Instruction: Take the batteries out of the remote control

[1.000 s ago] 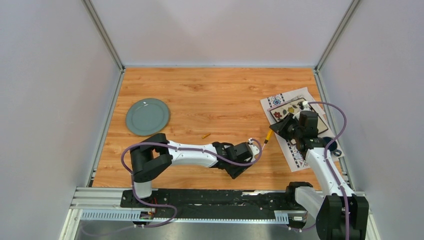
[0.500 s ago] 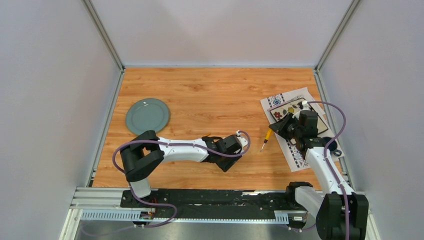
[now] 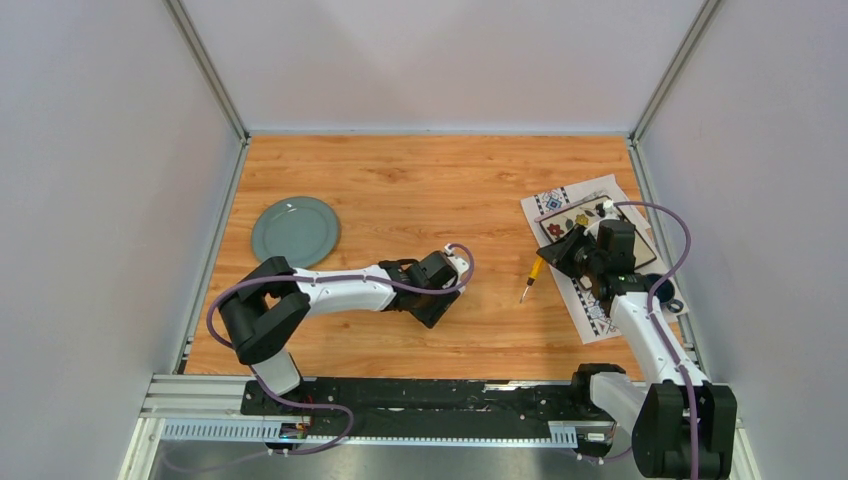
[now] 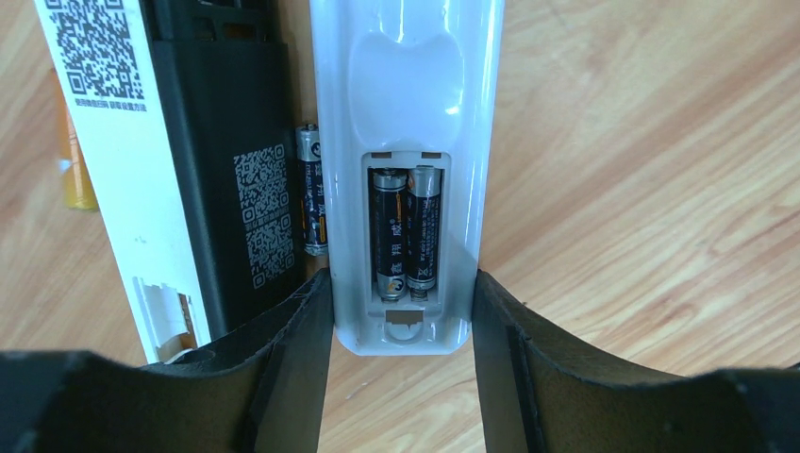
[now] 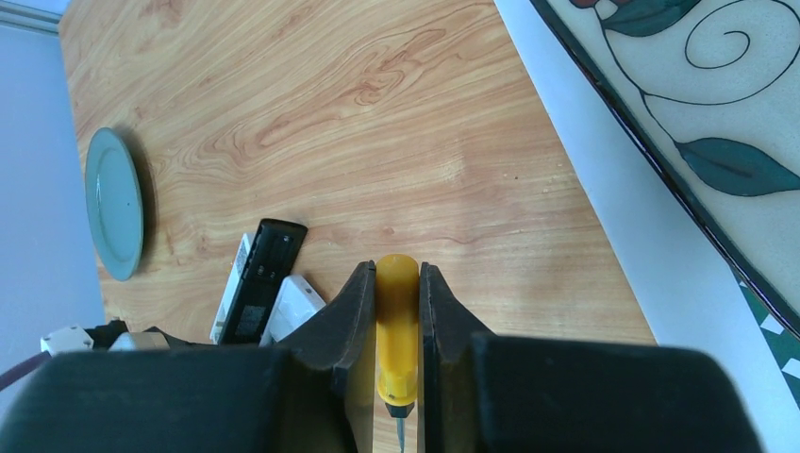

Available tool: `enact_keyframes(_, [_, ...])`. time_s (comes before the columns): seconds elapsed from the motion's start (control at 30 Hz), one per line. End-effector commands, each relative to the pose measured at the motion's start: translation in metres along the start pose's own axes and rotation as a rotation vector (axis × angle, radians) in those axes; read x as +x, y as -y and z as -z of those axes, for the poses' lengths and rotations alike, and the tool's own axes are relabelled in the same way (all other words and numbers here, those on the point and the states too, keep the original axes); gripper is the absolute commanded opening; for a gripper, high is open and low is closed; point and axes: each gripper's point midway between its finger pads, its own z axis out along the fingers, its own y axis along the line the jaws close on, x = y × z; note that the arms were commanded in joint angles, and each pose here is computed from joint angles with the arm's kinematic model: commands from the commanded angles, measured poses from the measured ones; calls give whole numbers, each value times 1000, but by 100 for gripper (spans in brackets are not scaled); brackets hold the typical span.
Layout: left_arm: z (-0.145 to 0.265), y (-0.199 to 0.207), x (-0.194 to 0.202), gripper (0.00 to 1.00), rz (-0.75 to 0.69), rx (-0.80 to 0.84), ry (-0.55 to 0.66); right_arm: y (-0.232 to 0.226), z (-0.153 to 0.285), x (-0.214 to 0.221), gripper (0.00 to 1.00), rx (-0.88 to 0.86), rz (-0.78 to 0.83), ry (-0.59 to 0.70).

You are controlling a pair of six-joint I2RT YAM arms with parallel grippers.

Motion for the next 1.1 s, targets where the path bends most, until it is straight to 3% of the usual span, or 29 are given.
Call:
enact_keyframes(0.0, [4, -60, 58, 35, -33, -177, -201, -20, 3, -25, 0, -57, 42, 63])
enact_keyframes(0.43, [8, -70, 51, 36, -11, -188, -217, -22, 2, -23, 0, -73, 42, 48])
enact_keyframes(1.07, [56, -18, -33, 38, -104, -101, -8, -19, 2, -19, 0, -64, 45, 41])
